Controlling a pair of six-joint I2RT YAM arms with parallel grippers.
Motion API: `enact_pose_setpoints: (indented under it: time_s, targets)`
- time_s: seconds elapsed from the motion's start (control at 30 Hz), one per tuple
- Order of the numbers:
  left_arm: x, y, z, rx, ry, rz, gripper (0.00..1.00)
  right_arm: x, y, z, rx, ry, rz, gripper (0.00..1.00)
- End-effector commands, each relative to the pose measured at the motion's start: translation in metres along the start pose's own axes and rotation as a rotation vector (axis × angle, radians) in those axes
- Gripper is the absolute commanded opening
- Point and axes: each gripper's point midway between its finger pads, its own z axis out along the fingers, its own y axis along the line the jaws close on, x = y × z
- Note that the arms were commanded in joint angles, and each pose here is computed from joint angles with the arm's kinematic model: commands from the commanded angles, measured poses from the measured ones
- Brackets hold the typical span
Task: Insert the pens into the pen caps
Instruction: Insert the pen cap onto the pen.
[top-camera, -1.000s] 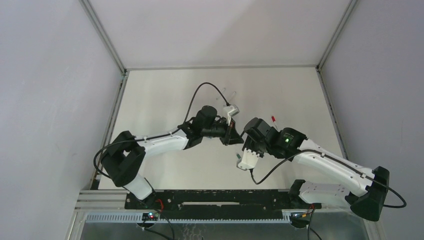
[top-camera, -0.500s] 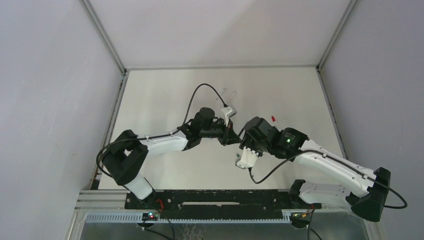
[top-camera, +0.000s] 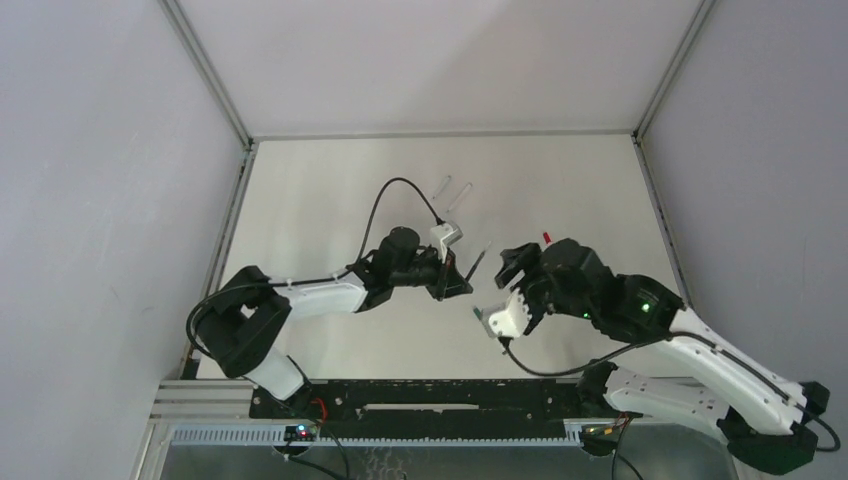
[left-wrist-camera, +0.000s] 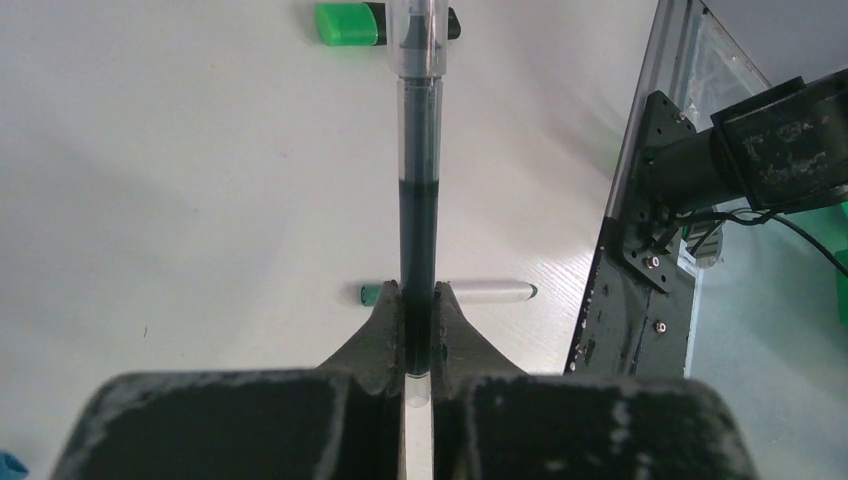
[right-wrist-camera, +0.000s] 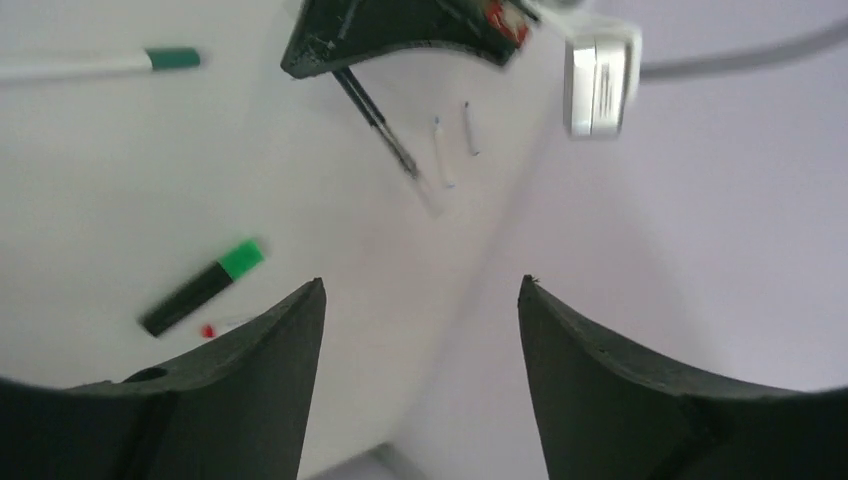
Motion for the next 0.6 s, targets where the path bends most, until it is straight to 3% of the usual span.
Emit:
enact_pose_setpoints:
  time_s: [0.0, 0.17, 0.3, 0.47, 0.57]
  targets:
    - [-0.027, -0.008, -0.014, 0.002, -0.114, 0.089, 0.00, -0.009, -0.019, -0.021, 0.139, -0.168, 0.525, 0.80]
    - [-0.033, -0.012, -0.023, -0.004, -0.154, 0.110, 0.00, -0.003, -0.043, -0.030, 0.228, -0.342, 1.035, 0.86]
    - [-0.044, -0.018, -0.032, -0.008, -0.201, 0.131, 0.00, -0.004, -0.065, -0.038, 0.182, -0.566, 1.423, 0.87]
    - [-0.062, -0.029, -0.044, -0.012, -0.268, 0.163, 0.00, 0.011, -0.097, -0.047, 0.156, -0.746, 1.741, 0.89]
    - [-0.079, -0.039, -0.053, -0.013, -0.319, 0.181, 0.00, 0.013, -0.110, -0.049, 0.132, -0.808, 1.846, 0.89]
